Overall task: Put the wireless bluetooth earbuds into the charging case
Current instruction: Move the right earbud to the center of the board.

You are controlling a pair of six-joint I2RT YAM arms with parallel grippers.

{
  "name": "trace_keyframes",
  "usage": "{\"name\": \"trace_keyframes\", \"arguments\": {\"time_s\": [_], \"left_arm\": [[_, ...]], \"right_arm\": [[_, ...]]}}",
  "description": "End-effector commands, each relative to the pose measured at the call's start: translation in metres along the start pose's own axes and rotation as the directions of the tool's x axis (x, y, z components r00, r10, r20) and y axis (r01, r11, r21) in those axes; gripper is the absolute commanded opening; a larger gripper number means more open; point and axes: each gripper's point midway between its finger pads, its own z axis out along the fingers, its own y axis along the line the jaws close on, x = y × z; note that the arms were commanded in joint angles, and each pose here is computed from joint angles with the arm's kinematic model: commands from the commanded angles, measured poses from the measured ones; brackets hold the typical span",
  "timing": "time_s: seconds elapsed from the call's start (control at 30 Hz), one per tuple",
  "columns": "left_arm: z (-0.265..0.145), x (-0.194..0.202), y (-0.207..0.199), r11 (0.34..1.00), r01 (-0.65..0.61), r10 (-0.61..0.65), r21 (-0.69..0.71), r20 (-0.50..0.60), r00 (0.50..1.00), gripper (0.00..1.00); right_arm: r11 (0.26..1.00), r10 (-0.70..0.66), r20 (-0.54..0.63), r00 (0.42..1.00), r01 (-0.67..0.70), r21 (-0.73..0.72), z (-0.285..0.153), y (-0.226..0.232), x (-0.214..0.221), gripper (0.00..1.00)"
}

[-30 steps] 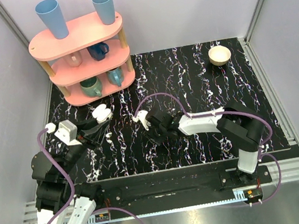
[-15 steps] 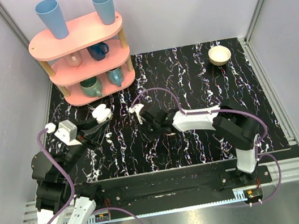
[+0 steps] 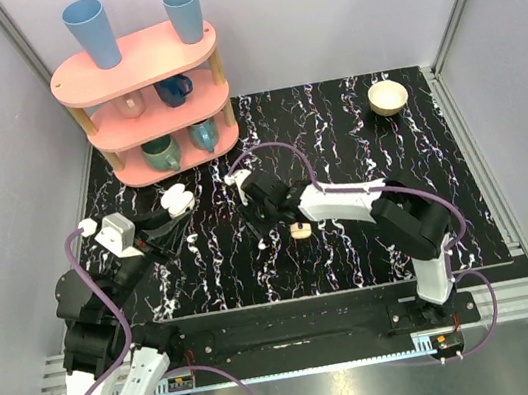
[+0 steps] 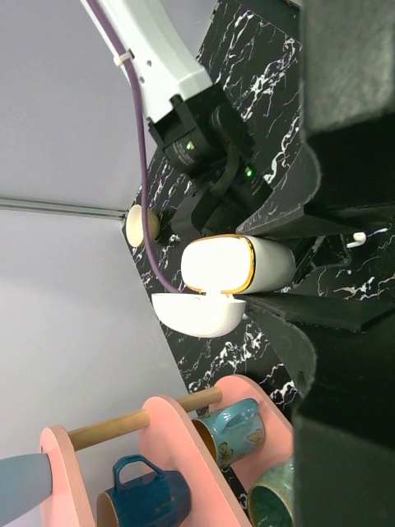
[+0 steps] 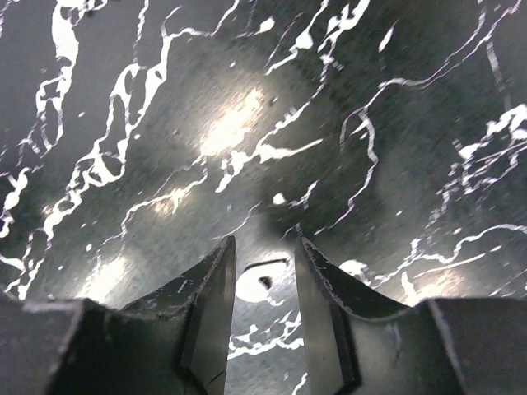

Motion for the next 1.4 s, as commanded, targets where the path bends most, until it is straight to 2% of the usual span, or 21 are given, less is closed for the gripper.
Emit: {"name": "trace_keyframes", "arguments": {"time_s": [0.0,0.47,0.93,1.2,1.37], "left_arm": [[-0.001,-0.020,0.003,0.999,-0.026,0.028,-0.027,0.064,0.998,0.00],[0.001,-0.018,0.005,0.999,-0.022,0.024,-0.027,0.058,0.998,0.00],[0.006,-0.014,0.003,1.000,-0.011,0.012,-0.007,0.049,0.999,0.00],[0.006,-0.013,0.004,1.000,-0.011,0.011,-0.009,0.048,0.999,0.00],[0.006,-0.012,0.003,1.000,-0.010,0.010,-0.004,0.049,0.999,0.00]], "right_arm": [[0.996,-0.075,-0.046,0.996,0.077,0.045,0.009,-0.019,-0.005,0.42],[0.984,-0.114,-0.102,0.988,0.126,0.126,0.016,-0.038,0.014,0.43],[0.956,-0.214,-0.242,0.946,0.254,0.148,0.013,-0.033,0.064,0.42],[0.956,-0.159,-0.297,0.941,0.222,0.190,-0.007,-0.039,0.089,0.42],[0.974,-0.106,-0.315,0.943,0.163,0.159,-0.017,-0.026,0.104,0.41]]}}
